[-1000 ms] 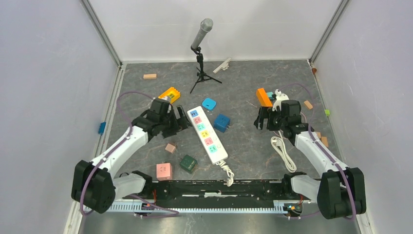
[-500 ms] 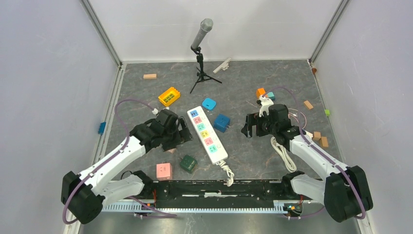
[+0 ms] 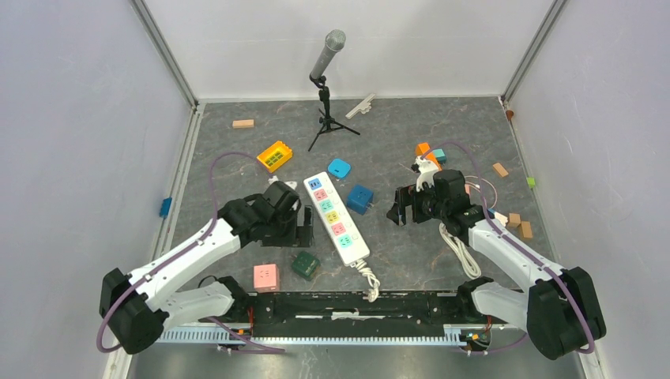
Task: Insert the plug
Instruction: Pick up the plug from the center of the board.
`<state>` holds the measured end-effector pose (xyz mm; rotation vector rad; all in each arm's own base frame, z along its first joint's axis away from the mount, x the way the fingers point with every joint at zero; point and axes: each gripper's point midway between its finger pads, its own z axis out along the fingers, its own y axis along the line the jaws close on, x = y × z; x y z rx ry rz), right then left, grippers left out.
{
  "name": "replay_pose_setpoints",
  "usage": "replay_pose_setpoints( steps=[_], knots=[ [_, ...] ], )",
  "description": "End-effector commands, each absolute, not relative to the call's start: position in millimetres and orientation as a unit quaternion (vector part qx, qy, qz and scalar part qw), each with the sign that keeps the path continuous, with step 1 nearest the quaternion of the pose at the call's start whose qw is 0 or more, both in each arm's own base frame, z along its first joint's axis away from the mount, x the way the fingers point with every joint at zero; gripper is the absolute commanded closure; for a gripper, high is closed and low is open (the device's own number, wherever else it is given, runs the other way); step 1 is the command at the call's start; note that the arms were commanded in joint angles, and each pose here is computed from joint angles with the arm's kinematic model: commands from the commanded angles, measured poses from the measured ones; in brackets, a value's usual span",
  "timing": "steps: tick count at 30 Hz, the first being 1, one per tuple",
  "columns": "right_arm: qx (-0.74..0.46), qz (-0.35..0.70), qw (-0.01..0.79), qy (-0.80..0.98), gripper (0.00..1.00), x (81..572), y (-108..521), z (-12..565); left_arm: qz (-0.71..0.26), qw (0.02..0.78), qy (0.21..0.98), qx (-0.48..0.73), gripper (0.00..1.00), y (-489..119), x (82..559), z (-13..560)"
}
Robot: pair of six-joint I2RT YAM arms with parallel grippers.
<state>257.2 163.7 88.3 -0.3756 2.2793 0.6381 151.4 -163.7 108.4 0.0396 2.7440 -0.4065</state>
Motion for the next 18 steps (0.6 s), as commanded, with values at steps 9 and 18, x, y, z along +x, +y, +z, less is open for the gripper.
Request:
replay_pose_setpoints(
  steps=[9,18],
  knots=[
    [-0.169,0.239,0.380,0.877,0.02,262.3,163.8,97.6,-0.129,0.264,0.894,0.338,0.00,-205.1,165.0,169.6],
    [-0.164,0.220,0.380,0.883,0.02,261.9,156.4,95.0,-0.123,0.343,0.698,0.617,0.00,-200.3,159.2,163.4]
  ],
)
